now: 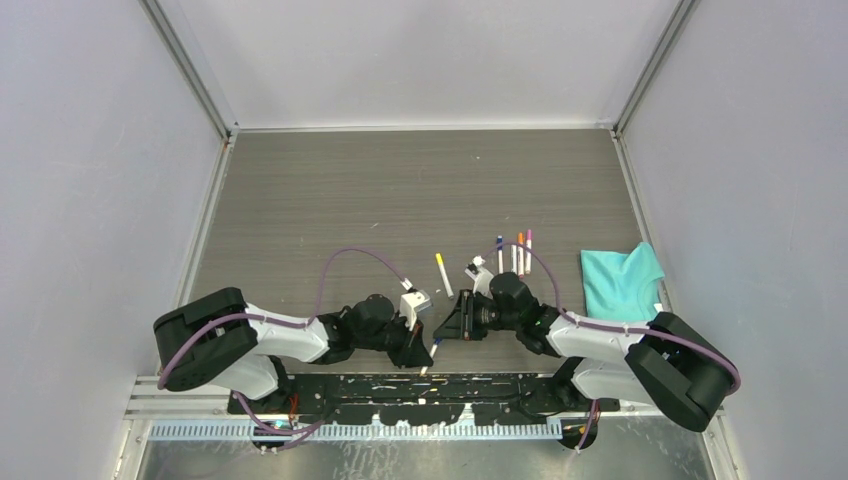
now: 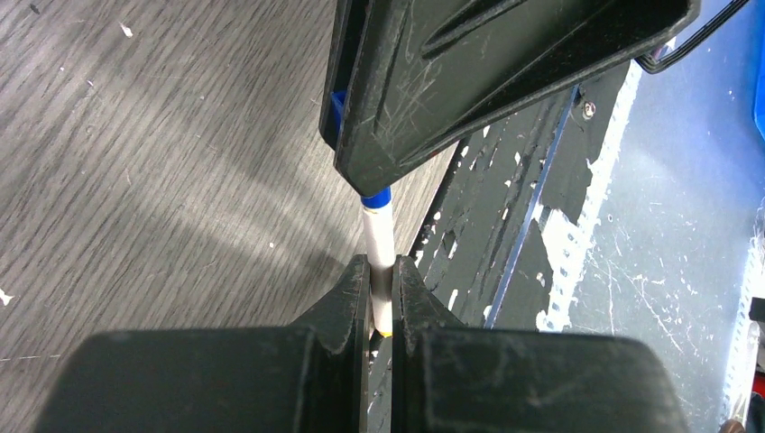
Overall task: Insert the pens into the pen caps
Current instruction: Press the pen cap onto the pen.
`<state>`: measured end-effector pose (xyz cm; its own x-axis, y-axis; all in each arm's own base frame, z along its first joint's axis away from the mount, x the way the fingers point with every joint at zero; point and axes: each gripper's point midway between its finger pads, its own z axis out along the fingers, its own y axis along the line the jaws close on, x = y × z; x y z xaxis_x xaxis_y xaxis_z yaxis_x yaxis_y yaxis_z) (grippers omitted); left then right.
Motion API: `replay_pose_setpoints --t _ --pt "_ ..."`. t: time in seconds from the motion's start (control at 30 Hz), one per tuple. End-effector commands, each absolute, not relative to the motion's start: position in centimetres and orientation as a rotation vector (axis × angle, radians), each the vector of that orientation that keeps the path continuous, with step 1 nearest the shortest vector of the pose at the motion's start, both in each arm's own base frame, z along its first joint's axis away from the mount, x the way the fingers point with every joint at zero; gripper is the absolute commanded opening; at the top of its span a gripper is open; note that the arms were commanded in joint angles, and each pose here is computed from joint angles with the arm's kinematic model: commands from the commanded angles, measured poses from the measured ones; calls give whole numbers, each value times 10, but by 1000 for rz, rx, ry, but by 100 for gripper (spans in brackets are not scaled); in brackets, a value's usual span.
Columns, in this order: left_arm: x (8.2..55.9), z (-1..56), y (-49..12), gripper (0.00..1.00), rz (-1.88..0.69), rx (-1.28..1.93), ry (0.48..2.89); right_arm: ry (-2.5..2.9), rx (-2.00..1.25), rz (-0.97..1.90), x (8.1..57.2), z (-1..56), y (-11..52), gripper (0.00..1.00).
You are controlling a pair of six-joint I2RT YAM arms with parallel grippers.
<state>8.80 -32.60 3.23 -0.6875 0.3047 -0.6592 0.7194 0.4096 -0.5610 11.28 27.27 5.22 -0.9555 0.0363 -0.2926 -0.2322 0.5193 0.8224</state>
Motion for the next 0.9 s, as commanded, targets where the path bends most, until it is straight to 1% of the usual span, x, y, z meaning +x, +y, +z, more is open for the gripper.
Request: replay_pose_setpoints --t 0.0,0.47,0.63,0.73,0.87 --pt "204 141 -354 0 -1029 488 1714 2991 -392 1596 -11 29 240 1" --pt "217 163 -353 0 -1039 457 1658 3038 -520 1623 -36 27 235 1" --pt "221 164 -349 0 -1032 458 1662 3035 -563 1595 -36 27 235 1" --pt "211 160 -353 0 -1071 514 1668 2985 -498 1498 -10 28 243 1" --pt "189 141 -352 1 -1127 616 1728 2854 -313 1311 58 36 246 1"
